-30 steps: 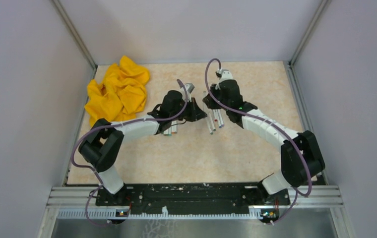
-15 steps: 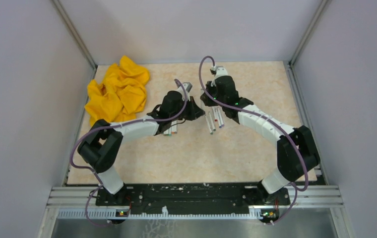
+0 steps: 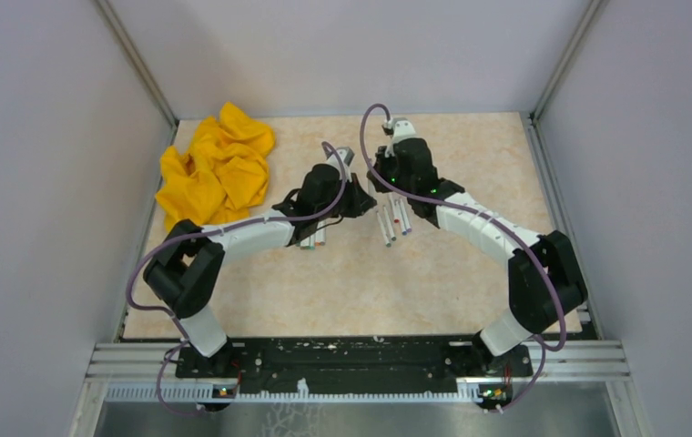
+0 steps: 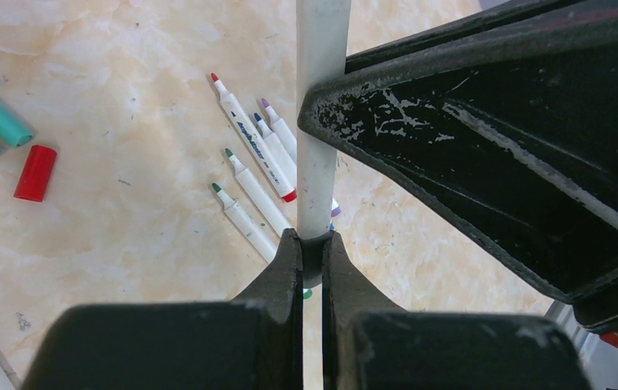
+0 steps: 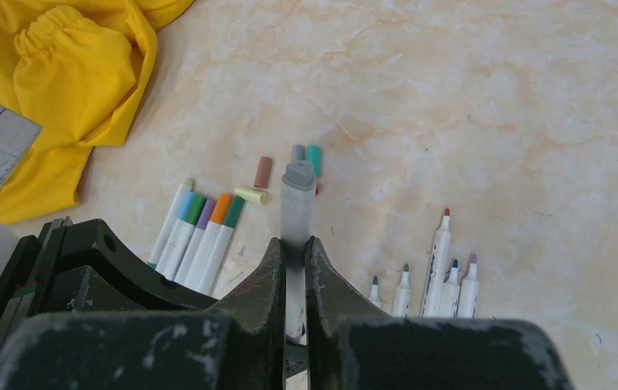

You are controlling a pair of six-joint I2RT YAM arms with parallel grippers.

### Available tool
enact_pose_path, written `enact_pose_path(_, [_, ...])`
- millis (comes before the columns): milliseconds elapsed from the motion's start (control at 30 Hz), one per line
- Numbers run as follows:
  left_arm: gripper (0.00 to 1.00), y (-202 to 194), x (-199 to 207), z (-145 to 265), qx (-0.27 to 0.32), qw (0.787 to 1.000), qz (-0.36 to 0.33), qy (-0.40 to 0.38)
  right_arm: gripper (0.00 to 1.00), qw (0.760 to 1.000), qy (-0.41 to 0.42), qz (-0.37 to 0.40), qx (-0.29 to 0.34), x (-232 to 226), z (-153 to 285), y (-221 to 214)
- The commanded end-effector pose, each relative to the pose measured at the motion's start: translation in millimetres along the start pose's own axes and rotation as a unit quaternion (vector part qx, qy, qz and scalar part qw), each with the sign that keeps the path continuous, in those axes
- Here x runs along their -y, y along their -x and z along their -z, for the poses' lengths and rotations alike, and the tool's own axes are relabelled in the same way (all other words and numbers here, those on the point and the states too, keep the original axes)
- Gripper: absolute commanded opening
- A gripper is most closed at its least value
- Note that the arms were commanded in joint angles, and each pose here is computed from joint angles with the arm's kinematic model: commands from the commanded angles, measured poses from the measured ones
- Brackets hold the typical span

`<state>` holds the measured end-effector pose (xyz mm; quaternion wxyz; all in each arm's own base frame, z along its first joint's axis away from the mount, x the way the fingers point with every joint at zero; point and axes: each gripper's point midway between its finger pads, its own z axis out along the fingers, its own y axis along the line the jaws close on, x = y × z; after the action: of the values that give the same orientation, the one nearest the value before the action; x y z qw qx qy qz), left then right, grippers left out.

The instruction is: Open the pen caps

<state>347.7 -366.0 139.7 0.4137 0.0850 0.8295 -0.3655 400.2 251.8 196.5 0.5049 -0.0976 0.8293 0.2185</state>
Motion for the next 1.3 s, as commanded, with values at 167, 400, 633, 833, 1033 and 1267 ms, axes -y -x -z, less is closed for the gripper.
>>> enact_pose_path(167, [0.0, -100.6, -41.5, 14.0, -0.159, 0.983, -0.001, 0.087, 0.0, 0.973, -0.003, 0.021, 0.23, -11.6, 27.7, 136.4])
enact_pose_path(400, [0.0, -114.0, -34.5, 19.8, -0.159, 0.985, -0.014, 0.063, 0.0, 0.969, -0.006, 0.008, 0.249, -10.8, 31.1, 163.9])
enact_pose_path(633, [0.0, -127.7, -23.4, 26.5, -0.153, 0.987, -0.039, 0.007, 0.0, 0.968, 0.012, -0.015, 0.252, -10.8, 31.8, 185.6])
enact_pose_path(833, [0.0, -132.5, -20.5, 31.5, -0.148, 0.987, -0.059, -0.006, 0.0, 0.968, 0.015, -0.02, 0.249, -12.2, 28.5, 192.6])
enact_pose_path(1033, [0.0, -112.2, -17.0, 34.1, -0.115, 0.992, -0.056, 0.008, 0.0, 0.972, -0.005, -0.014, 0.233, -1.5, 34.1, 172.2])
enact_pose_path(1267, [0.0, -81.7, -11.1, 40.9, -0.058, 0.997, -0.037, 0.024, 0.38, 0.98, -0.012, -0.006, 0.198, 7.3, 65.4, 130.7])
